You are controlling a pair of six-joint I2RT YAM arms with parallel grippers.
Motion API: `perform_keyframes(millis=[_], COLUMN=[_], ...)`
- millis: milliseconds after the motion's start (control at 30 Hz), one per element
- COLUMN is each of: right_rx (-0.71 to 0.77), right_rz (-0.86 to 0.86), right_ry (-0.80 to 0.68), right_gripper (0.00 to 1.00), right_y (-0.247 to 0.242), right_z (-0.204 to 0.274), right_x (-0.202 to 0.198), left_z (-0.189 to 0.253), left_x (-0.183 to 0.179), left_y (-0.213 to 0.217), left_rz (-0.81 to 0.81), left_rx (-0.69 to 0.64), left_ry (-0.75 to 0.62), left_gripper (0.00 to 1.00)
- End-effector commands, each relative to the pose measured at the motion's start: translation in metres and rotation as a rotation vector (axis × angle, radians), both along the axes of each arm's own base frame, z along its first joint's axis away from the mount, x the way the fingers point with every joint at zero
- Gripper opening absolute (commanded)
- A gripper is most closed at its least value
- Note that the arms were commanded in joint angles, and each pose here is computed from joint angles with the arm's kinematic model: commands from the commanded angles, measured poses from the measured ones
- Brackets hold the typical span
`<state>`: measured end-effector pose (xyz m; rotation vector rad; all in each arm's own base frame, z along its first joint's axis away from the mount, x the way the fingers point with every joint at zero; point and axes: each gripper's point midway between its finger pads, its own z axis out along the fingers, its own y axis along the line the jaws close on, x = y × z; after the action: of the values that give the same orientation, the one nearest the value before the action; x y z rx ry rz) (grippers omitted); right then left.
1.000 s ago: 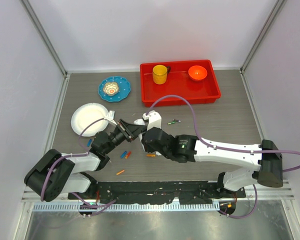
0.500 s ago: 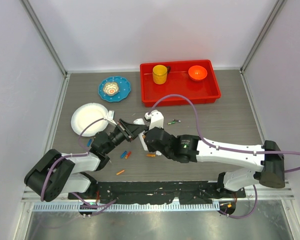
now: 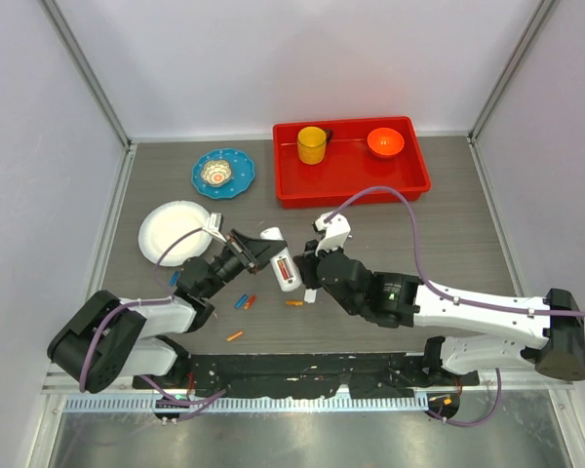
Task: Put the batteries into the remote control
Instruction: Load the battery into the remote control.
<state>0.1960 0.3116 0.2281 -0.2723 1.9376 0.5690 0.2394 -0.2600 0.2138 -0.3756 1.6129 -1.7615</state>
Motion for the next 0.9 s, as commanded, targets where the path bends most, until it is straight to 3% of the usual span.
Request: perform_keyframes(millis=[0,333,867], right_rx=[0.130,0.156,0.062], right_rz=[-0.040,-0.032,-0.029], right_ry=[-0.083,-0.140,-0.144], right_gripper=[0.01,0.01,0.01], right_y=[0.003,0.013,0.016], right_z=[0.030,0.037,0.006], right_x=[0.010,0.013,0.016], left_z=[0.061,0.056,0.060], left_x=[-0.010,-0.004,0.001], left_y=[0.003,-0.004,-0.011], left_rz=[-0.019,-0.034,-0.059], left_rx=[-0.142,-0.139,-0.150], left_ry=[-0.200,-0.166,-0.130], left_gripper=[0.00,0.00,0.00])
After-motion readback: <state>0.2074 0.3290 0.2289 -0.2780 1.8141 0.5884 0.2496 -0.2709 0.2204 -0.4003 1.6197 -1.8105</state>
